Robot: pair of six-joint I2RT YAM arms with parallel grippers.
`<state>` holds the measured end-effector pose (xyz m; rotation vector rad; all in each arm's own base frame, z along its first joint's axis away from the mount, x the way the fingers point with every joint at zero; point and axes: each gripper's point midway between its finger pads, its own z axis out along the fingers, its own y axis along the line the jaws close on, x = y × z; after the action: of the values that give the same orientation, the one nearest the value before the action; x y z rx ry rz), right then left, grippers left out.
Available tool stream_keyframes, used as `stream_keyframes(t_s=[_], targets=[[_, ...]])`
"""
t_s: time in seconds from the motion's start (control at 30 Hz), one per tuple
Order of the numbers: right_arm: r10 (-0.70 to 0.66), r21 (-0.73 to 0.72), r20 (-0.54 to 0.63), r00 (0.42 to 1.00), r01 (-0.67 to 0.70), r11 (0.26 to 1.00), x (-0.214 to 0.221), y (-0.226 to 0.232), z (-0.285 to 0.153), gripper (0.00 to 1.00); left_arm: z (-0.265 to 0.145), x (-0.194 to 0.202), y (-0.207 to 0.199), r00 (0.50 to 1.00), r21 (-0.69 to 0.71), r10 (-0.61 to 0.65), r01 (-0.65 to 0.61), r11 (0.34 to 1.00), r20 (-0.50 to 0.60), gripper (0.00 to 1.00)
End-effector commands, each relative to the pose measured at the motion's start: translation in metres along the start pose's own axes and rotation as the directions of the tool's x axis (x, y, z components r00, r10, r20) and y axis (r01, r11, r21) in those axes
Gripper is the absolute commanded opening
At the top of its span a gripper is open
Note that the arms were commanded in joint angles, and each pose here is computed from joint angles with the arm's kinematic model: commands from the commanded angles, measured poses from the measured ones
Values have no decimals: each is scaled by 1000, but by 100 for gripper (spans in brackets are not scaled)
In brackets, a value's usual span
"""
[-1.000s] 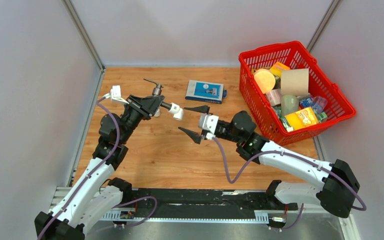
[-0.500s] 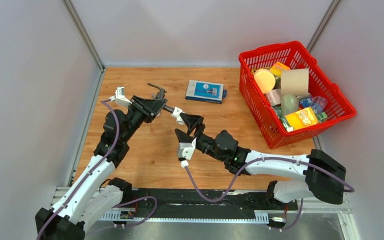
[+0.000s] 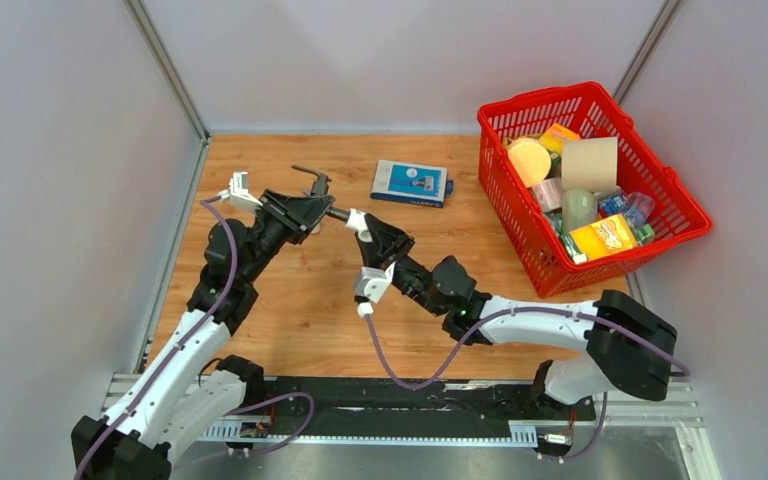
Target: Install the water faucets
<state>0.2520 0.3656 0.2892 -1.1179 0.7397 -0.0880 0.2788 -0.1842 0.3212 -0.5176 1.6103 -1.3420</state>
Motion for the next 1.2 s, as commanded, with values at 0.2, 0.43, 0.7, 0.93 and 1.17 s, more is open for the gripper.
stream_keyframes(t_s=[0.2, 0.43, 0.7, 0.93, 1.17], targets=[[680, -377, 76, 730, -610, 697, -37, -42, 0, 9, -27, -5, -84, 922, 436, 343, -386, 813, 177, 0], [911, -668, -144, 386, -717, 198, -45, -44, -22, 5, -63, 33, -127, 798, 718, 546, -534, 445, 255, 0], [922, -671, -327, 206, -738, -73, -35, -36, -18, 6, -107, 67, -141, 712, 865, 630, -486, 124, 310, 0], [938, -636, -182, 296, -763, 116, -30, -52, -16, 44, -84, 56, -126, 747, 801, 618, -516, 304, 247, 0], [827, -415, 3, 562, -752, 513, -6, -81, -16, 68, -45, 9, -95, 835, 527, 494, -540, 657, 240, 0]])
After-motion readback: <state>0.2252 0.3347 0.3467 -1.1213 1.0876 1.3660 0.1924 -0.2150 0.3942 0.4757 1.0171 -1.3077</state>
